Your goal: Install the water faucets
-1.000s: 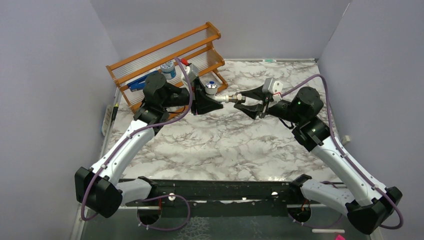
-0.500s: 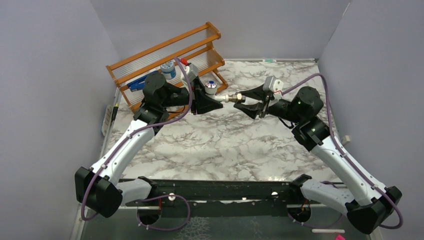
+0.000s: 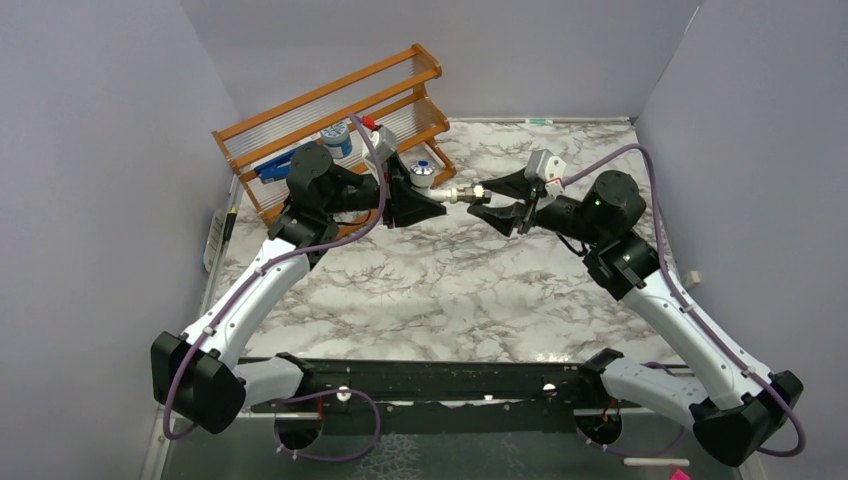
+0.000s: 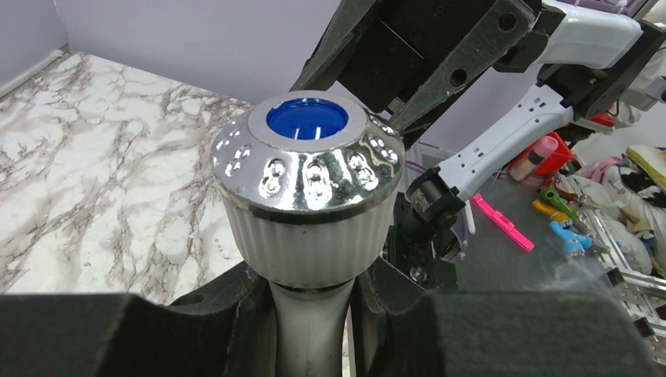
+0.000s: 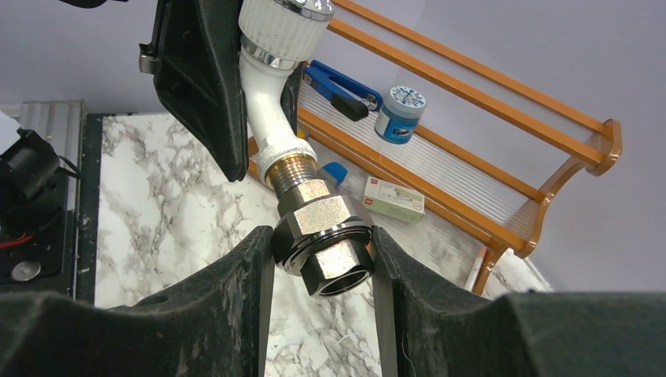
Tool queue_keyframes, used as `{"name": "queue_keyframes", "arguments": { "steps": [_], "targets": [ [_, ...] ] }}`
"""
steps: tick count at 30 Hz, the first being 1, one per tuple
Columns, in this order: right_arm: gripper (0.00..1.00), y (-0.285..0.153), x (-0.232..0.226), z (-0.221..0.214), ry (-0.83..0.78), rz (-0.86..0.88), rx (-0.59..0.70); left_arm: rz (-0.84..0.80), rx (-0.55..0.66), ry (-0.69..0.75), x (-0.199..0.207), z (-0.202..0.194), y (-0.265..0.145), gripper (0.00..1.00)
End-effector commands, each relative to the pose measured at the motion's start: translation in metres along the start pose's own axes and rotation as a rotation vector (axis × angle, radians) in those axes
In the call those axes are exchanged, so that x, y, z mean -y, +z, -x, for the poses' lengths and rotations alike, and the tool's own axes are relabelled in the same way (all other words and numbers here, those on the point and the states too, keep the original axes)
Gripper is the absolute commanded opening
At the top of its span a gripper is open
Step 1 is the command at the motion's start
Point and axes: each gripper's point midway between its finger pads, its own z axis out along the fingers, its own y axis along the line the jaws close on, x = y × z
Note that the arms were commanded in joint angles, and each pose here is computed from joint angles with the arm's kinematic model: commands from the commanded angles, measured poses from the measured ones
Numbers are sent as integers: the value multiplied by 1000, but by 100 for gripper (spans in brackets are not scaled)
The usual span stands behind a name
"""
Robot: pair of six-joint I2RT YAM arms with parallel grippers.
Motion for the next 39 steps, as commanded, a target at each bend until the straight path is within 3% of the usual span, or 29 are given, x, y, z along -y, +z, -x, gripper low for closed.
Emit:
{"name": "queue_keyframes", "arguments": {
  "steps": [1, 16, 32, 39],
  "targets": [
    [1, 4, -2, 35, -58, 21, 93, -48, -8, 26, 6, -3, 5, 0],
    [1, 4, -23, 36, -97, 149, 119, -73, -16, 31, 11, -3, 5, 0],
    [0, 8, -2, 35, -161, 58, 93, -109, -29, 23, 15, -4, 9, 0],
    [1, 8, -10, 34, -203, 113, 87, -134, -41, 25, 19, -5, 11, 0]
  ]
}}
